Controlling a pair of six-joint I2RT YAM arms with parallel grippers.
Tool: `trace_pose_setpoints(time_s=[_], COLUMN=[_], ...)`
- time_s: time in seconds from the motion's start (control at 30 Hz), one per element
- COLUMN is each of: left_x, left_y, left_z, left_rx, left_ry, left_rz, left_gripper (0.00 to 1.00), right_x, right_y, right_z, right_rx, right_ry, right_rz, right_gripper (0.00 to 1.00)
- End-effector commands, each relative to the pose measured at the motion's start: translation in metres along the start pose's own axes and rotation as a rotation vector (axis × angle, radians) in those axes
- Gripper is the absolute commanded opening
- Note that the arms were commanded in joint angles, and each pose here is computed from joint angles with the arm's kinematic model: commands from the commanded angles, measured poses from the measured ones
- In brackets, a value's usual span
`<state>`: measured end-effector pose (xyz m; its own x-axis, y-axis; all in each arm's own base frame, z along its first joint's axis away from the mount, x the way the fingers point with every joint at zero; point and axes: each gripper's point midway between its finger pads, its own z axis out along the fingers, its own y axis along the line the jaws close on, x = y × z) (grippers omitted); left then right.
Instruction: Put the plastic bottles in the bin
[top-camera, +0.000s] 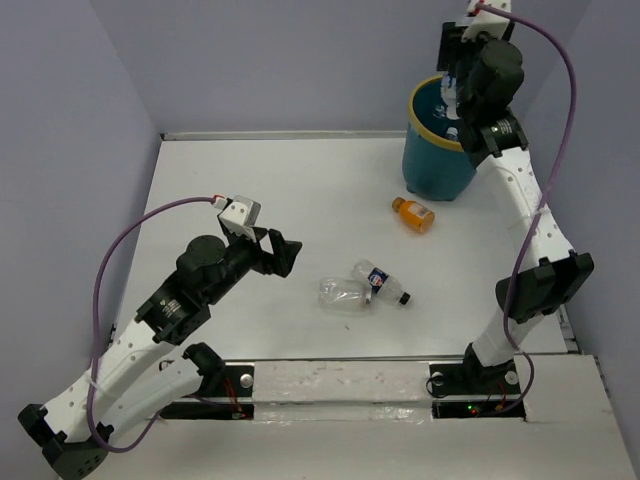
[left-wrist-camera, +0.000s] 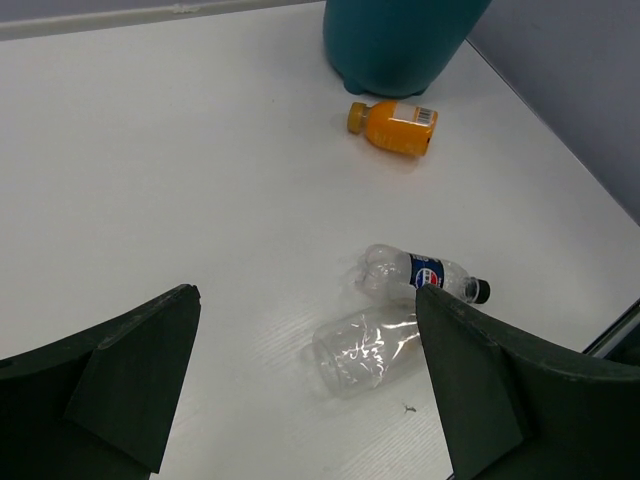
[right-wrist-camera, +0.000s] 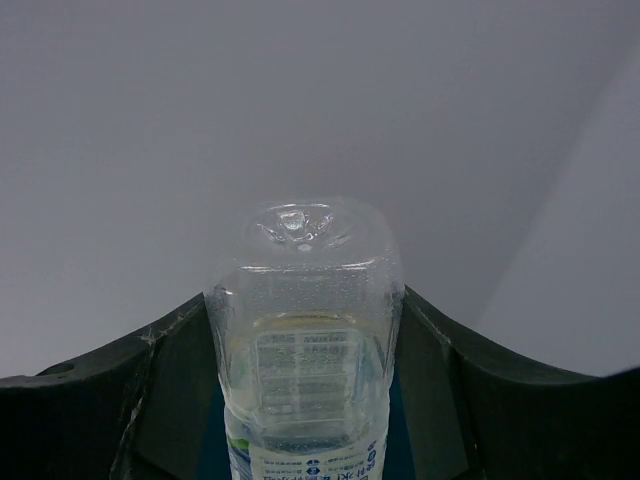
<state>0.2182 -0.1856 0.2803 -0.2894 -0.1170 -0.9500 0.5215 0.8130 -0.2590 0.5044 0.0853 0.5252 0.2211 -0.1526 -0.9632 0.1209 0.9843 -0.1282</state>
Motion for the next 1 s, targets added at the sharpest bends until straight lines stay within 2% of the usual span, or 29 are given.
trace_pose_setpoints(time_s=[0.0,0.07,0.1,0.17,0.2,0.27,0.3,0.33,0.37,0.4,0.43,0.47,0.5,0.53,0.57,0.6,0.67,0.7,0.83,0.97], left_x=[-0.013,-0.013,-0.013,-0.012,-0.011,-0.011,-0.012,-0.011,-0.011,-0.011,-0.011,-0.012,-0.011,-0.012,-0.013,-0.013,-0.013,-0.012,-0.010,-0.011], left_y=[-0.007,-0.008,-0.008,-0.009,-0.009,-0.010,-0.010,-0.010,-0.010,-0.010,-0.009,-0.008,-0.007,-0.007,-0.007,-0.006,-0.006,-0.007,-0.010,-0.011], left_z=[-0.003,-0.003,-0.003,-0.002,-0.002,-0.002,-0.002,-0.001,-0.001,-0.001,-0.001,-0.001,-0.002,-0.002,-0.002,-0.002,-0.002,-0.002,0.000,0.000], left_rx=[0.035,0.039,0.043,0.046,0.050,0.051,0.053,0.052,0.051,0.052,0.047,0.043,0.038,0.036,0.035,0.030,0.032,0.036,0.054,0.059], left_ry=[-0.048,-0.047,-0.044,-0.042,-0.039,-0.038,-0.040,-0.037,-0.038,-0.036,-0.035,-0.038,-0.039,-0.042,-0.044,-0.045,-0.046,-0.043,-0.032,-0.032], left_rz=[0.010,0.012,0.011,0.011,0.013,0.013,0.013,0.013,0.015,0.015,0.015,0.014,0.016,0.015,0.015,0.015,0.014,0.014,0.015,0.016], left_gripper=[0.99,0.99,0.99,0.99,0.99,0.99,0.99,0.99,0.99,0.99,0.99,0.99,0.99,0.99,0.99,0.99,0.99,0.99,0.99,0.99], right_x=[0.026,0.042,0.045,0.045,0.045,0.034,0.017,0.023,0.022,0.034,0.042,0.062,0.077,0.090,0.134,0.151,0.187,0.221,0.275,0.308], right_y=[-0.055,-0.071,-0.074,-0.073,-0.072,-0.051,-0.039,0.001,0.021,0.041,0.066,0.096,0.108,0.114,0.124,0.130,0.129,0.124,0.108,0.078], right_z=[0.039,0.048,0.051,0.052,0.051,0.046,0.031,0.020,0.008,-0.007,-0.028,-0.052,-0.066,-0.078,-0.097,-0.109,-0.125,-0.138,-0.157,-0.156], right_rx=[0.169,0.219,0.224,0.220,0.205,0.072,0.002,-0.155,-0.232,-0.312,-0.420,-0.523,-0.565,-0.587,-0.614,-0.629,-0.605,-0.573,-0.505,-0.363], right_ry=[-0.037,-0.054,-0.054,-0.046,-0.031,-0.032,-0.045,-0.033,-0.026,0.031,0.061,0.144,0.197,0.244,0.365,0.415,0.505,0.590,0.707,0.788], right_rz=[-0.014,-0.043,-0.044,-0.056,-0.044,0.006,0.041,0.046,0.050,0.013,-0.012,-0.054,-0.062,-0.061,-0.052,-0.043,-0.040,-0.058,-0.175,-0.335], right_gripper=[0.37,0.42,0.65,0.95,0.98,0.99,0.95,0.93,0.90,0.84,0.82,0.79,0.77,0.75,0.76,0.77,0.78,0.79,0.82,0.87])
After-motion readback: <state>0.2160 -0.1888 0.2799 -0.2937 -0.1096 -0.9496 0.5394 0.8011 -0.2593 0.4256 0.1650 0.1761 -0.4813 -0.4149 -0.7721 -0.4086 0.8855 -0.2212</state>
